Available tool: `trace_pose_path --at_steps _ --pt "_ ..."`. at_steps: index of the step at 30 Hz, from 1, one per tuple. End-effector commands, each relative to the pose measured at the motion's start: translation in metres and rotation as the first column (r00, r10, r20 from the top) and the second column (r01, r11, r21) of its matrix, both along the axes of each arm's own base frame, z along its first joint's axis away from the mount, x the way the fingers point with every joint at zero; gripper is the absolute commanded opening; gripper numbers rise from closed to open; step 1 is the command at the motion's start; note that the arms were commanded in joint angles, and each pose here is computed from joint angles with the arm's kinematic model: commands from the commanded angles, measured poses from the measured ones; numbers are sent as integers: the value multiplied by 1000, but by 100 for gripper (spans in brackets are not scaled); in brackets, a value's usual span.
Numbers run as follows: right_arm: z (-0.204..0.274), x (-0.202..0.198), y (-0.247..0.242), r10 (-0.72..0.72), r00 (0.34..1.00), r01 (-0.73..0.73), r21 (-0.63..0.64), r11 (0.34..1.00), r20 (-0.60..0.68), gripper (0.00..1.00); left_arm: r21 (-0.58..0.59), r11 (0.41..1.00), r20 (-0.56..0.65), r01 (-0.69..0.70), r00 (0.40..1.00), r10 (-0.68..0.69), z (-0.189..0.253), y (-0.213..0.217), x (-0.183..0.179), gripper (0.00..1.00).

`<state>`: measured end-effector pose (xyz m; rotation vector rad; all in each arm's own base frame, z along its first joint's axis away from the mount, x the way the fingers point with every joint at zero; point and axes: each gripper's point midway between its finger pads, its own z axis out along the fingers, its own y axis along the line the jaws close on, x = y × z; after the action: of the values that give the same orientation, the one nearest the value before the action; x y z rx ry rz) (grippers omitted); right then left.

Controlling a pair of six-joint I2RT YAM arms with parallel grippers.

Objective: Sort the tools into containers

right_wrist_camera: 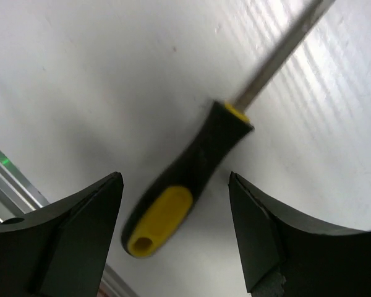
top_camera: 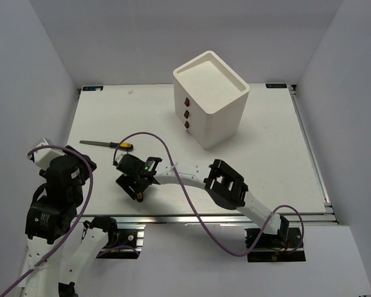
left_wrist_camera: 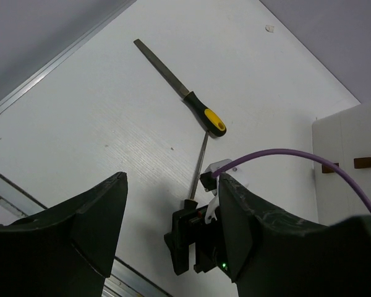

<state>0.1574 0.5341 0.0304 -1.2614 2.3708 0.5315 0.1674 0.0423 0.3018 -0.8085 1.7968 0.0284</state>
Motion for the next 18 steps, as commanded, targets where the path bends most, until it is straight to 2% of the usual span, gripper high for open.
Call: trace_pose_path --at_steps 1,8,11,14,15,16,18 --pt "1 16 16 -53 995 51 34 998 79 75 3 1000 2 7 1000 -7 5 1 -6 70" --pt "2 30 31 -61 988 51 74 996 143 70 8 1000 -1 25 1000 -25 6 -2 -3 70" --pt "-9 29 10 -60 988 58 18 998 145 66 13 999 2 30 1000 -30 6 -2 -2 70" --pt "-23 26 -20 -60 989 67 -46 997 138 58 12 999 14 31 999 -31 4 -3 0 70" --pt "-25 27 -28 -63 988 72 -58 996 139 49 12 999 15 30 999 -30 2 -3 1 70" --pt "-27 31 -35 -73 986 84 -67 994 149 37 9 999 29 32 999 -32 4 -3 3 70" --pt "-32 32 -57 -76 985 92 -103 990 154 20 10 999 24 38 999 -38 -1 -5 7 71"
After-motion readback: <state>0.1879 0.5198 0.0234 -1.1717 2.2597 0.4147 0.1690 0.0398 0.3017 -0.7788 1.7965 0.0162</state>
